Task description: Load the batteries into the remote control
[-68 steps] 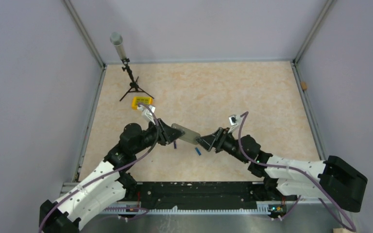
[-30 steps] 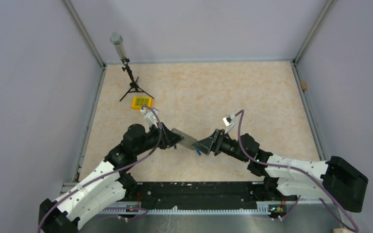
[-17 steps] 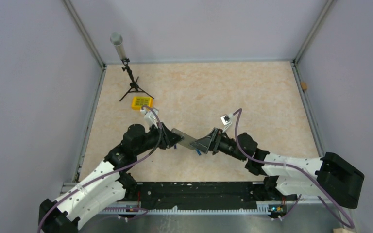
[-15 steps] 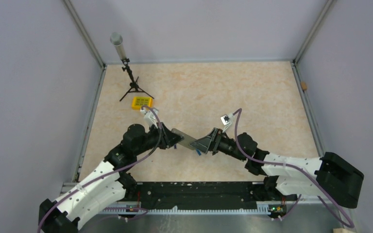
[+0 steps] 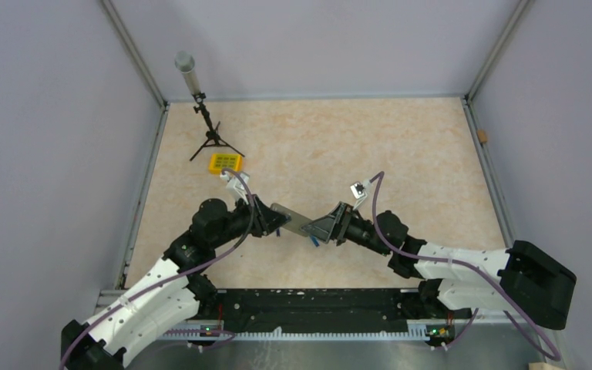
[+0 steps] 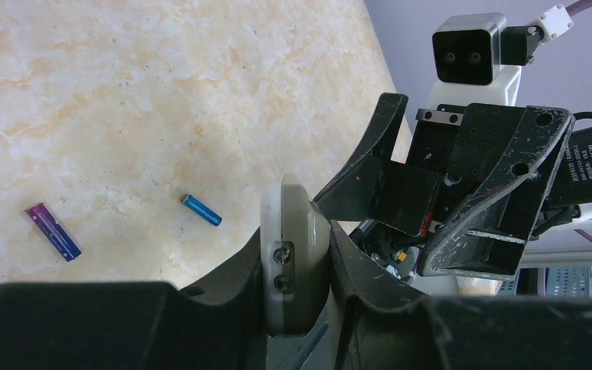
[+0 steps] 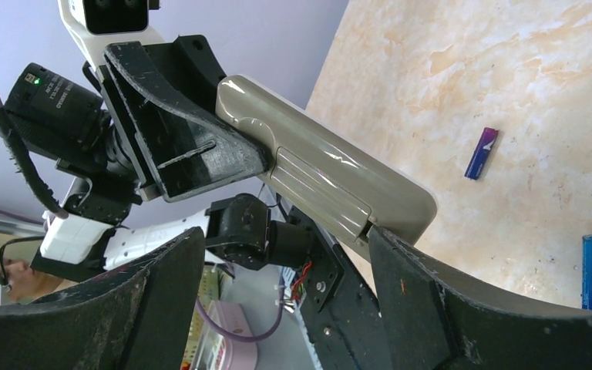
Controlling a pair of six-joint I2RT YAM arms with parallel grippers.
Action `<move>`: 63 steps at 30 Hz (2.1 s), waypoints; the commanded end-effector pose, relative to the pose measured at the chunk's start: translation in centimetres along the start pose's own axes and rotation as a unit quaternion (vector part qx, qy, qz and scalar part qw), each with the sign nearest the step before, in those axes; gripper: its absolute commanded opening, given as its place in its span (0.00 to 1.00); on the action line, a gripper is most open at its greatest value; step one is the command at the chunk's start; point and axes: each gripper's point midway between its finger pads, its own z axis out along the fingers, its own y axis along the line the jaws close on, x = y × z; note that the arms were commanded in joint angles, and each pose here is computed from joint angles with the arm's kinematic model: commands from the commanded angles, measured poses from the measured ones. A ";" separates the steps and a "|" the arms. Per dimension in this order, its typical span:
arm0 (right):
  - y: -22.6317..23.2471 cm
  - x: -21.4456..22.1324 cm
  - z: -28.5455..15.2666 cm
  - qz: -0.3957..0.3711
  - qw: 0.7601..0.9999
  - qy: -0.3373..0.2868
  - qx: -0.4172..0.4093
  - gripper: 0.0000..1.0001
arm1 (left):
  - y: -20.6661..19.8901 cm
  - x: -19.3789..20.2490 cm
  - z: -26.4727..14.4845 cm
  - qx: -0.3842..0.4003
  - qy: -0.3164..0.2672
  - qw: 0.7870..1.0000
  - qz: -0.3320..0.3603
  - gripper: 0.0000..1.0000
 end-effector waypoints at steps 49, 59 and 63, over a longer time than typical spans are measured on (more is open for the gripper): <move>4.8 -0.7 1.9 0.018 0.994 -0.012 -0.107 0.77 | -5.1 -0.8 -0.6 0.137 -0.016 0.990 -0.005 0.00; 5.1 -0.9 1.7 0.010 0.994 -0.012 -0.110 0.77 | -2.6 -1.2 0.0 0.067 -0.028 0.997 0.016 0.00; 5.3 -0.9 1.7 0.010 0.993 -0.012 -0.113 0.77 | -1.7 -1.1 0.3 0.048 -0.026 0.998 0.020 0.00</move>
